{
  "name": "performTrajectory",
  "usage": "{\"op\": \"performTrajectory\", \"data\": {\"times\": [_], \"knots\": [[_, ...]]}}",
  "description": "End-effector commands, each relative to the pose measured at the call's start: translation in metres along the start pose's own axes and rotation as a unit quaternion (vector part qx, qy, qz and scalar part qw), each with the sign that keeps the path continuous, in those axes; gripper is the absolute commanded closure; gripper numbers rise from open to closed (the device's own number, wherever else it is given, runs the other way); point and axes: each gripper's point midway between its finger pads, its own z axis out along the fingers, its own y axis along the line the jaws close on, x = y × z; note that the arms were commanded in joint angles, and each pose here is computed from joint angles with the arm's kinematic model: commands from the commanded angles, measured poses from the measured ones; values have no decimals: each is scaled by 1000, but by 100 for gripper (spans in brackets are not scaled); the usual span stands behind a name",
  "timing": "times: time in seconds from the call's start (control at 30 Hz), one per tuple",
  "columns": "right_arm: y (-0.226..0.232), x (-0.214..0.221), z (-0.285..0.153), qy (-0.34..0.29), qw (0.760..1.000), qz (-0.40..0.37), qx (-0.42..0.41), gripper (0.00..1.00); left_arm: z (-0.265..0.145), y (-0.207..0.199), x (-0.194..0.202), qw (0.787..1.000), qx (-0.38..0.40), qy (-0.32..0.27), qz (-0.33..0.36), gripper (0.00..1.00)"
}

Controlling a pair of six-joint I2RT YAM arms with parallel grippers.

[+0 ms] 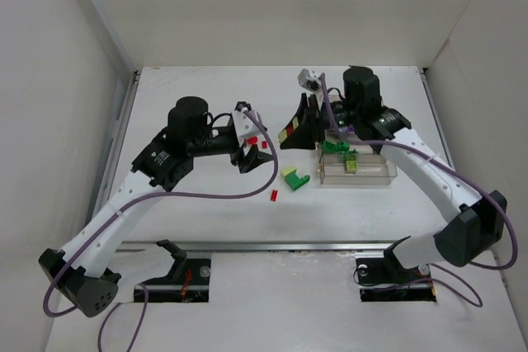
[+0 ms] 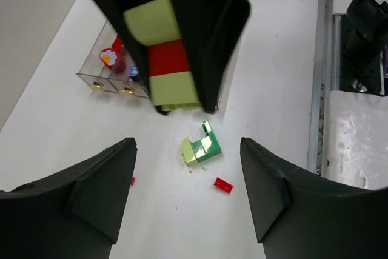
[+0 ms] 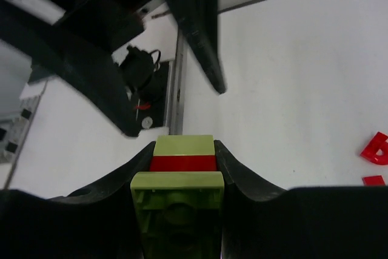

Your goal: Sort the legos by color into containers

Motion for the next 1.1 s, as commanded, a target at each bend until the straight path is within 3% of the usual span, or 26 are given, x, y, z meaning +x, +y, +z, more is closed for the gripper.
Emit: {"op": "performTrajectory", "data": {"times": [0.0,0.17,0.27,0.4,0.57,0.67,0.83,0.93,1.07], "knots": [[-17,-30,9,-17,992,121,29,100,-8,8,-14,998,-55,-25,31,33],[-34,-40,25,-16,959,283,-4,100,-23,46,-16,968,-196,-34,150,13],[-35,-44,35,-18,958,288,-1,100,-29,58,-34,949,-229,-60,207,12],[-34,-55,33,-29,956,293,10,100,-21,68,-31,944,-245,-57,212,12],[-30,-58,34,-35,956,291,16,100,-13,67,-21,950,-234,-52,200,18],[-31,-55,34,-33,953,300,17,100,-8,58,-23,956,-208,-65,198,27],[-29,-60,33,-36,951,305,15,100,-1,50,-18,966,-184,-69,168,27],[-29,-61,34,-38,953,302,15,100,-3,51,-29,965,-189,-87,160,41],[-29,-61,34,-38,951,306,14,100,2,44,-29,972,-167,-93,138,45]]}}
